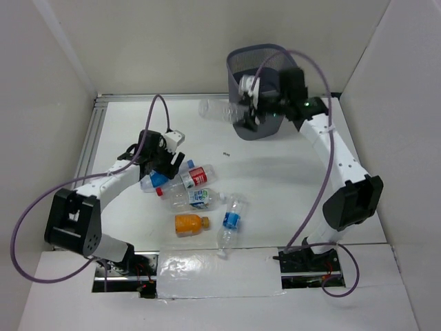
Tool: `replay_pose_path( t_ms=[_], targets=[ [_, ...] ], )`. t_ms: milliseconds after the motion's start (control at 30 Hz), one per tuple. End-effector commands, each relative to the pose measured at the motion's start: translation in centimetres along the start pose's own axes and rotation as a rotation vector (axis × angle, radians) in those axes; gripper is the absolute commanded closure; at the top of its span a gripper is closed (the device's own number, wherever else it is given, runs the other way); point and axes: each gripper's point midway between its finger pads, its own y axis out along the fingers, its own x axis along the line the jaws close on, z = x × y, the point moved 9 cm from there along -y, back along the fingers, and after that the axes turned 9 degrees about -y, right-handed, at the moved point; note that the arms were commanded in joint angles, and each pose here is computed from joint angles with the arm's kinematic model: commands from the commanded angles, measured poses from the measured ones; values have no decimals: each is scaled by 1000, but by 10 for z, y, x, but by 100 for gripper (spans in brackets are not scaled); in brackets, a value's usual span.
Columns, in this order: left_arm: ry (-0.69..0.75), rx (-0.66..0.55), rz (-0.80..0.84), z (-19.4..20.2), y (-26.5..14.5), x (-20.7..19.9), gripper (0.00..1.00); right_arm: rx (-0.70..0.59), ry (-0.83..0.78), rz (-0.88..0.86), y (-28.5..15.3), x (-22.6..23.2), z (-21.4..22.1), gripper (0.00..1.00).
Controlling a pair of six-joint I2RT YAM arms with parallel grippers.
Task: Put the plastic bottles in the bin
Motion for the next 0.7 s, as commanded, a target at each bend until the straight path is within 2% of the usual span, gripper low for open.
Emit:
replay_pose_path(
  t_ms=[0, 33, 67, 167, 233, 267, 300, 333, 367, 433, 500, 600, 633, 667],
  targets=[
    [64, -62, -44, -25, 12, 8, 14, -284, -5, 152, -52, -42, -108, 91],
    [61, -40, -50, -23, 20, 10, 14, -320, -42, 246, -56, -59, -121, 91],
    [61, -36, -50, -22, 24, 10, 14, -349, 21, 295, -64, -66, -129, 91],
    [73, -4, -59, -18, 36, 11, 17, -351, 12, 501, -68, -99, -135, 91],
    [71, 11, -90, -15, 41, 14, 17, -317, 36, 570, -62, -120, -121, 90],
    [70, 27, -108, -12, 44, 16, 18, -273, 53, 639, -67, -133, -107, 88],
    [66, 28, -112, -12, 44, 13, 18, -234, 107, 648, -54, -145, -82, 86],
    [66, 30, -121, -11, 47, 14, 19, -224, 121, 671, -60, -153, -79, 83],
    [66, 33, -145, -11, 47, 16, 19, -206, 168, 692, -60, -160, -67, 77],
    [66, 46, -178, -8, 52, 20, 21, -164, 219, 721, -60, -178, -36, 71],
    [58, 52, -227, -7, 54, 24, 21, -121, 302, 746, -61, -187, -3, 59],
    [58, 79, -245, -1, 59, 26, 22, -100, 342, 743, -62, -189, 15, 38],
    [47, 78, -246, -1, 59, 25, 25, -95, 344, 755, -68, -190, 19, 16],
    [47, 87, -245, -2, 61, 26, 32, -92, 356, 734, -68, -186, 19, 5]
  ],
)
